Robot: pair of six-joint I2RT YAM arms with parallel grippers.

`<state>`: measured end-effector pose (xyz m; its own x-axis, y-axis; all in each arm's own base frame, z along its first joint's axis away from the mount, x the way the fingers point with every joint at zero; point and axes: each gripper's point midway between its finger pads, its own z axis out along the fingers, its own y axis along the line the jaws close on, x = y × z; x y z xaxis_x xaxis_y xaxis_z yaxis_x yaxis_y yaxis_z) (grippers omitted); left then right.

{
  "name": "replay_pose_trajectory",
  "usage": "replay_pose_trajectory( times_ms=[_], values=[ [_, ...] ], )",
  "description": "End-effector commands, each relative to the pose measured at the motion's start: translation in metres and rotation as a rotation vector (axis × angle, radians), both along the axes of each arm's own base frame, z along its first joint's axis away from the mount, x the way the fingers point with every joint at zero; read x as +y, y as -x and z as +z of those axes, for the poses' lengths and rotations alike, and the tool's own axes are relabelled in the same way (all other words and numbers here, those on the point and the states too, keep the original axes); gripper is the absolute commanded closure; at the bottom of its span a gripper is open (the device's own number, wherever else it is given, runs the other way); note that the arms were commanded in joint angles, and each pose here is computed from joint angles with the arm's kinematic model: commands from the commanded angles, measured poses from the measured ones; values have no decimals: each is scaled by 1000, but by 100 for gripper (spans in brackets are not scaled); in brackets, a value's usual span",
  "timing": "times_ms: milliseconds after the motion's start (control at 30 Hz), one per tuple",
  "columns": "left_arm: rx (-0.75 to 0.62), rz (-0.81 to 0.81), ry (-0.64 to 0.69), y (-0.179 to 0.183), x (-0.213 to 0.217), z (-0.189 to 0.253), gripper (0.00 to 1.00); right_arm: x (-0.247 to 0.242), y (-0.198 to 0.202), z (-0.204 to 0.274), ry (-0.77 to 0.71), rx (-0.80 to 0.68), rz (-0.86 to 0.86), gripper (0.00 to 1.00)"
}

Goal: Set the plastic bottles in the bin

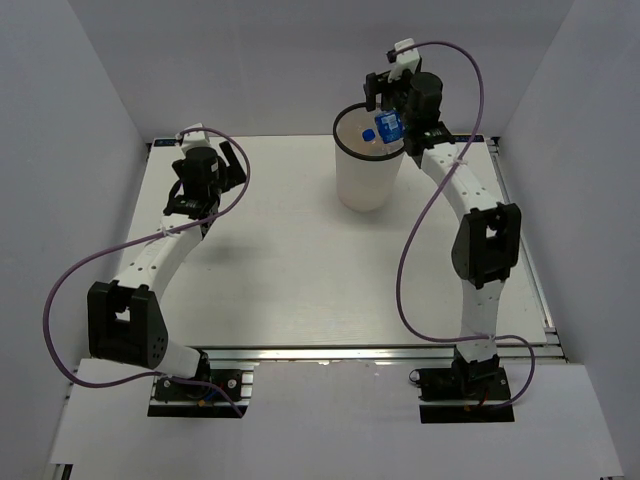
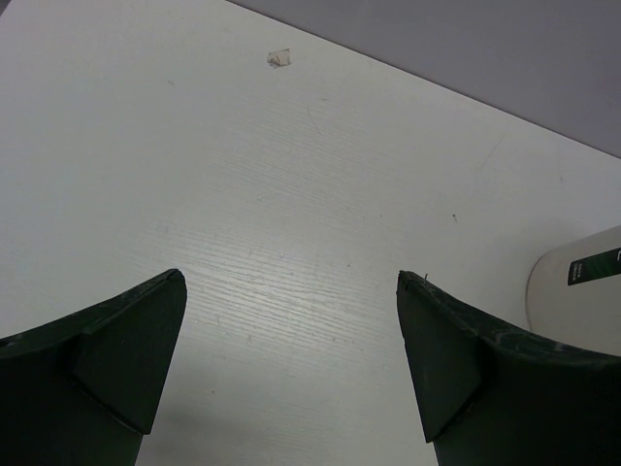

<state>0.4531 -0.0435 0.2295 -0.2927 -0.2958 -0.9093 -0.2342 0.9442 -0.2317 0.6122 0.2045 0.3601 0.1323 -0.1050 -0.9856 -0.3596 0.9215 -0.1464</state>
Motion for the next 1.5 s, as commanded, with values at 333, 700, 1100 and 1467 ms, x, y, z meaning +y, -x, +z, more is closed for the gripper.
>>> replay_pose_trajectory(
  times_ms=[333, 700, 1100, 1467],
  values=[
    [-62, -23, 34, 4, -4, 21, 2, 42, 50, -40, 20, 43, 311, 55],
    [-54, -34, 25, 0, -5, 21, 2, 72, 87, -60, 98, 81, 586, 50],
    [-63, -50, 27, -6, -9, 28, 2, 61, 112, -19, 29, -3, 567, 11],
    [-99, -13, 9, -7, -2, 51, 2, 0, 126, 71, -151, -43, 256, 11]
  ],
)
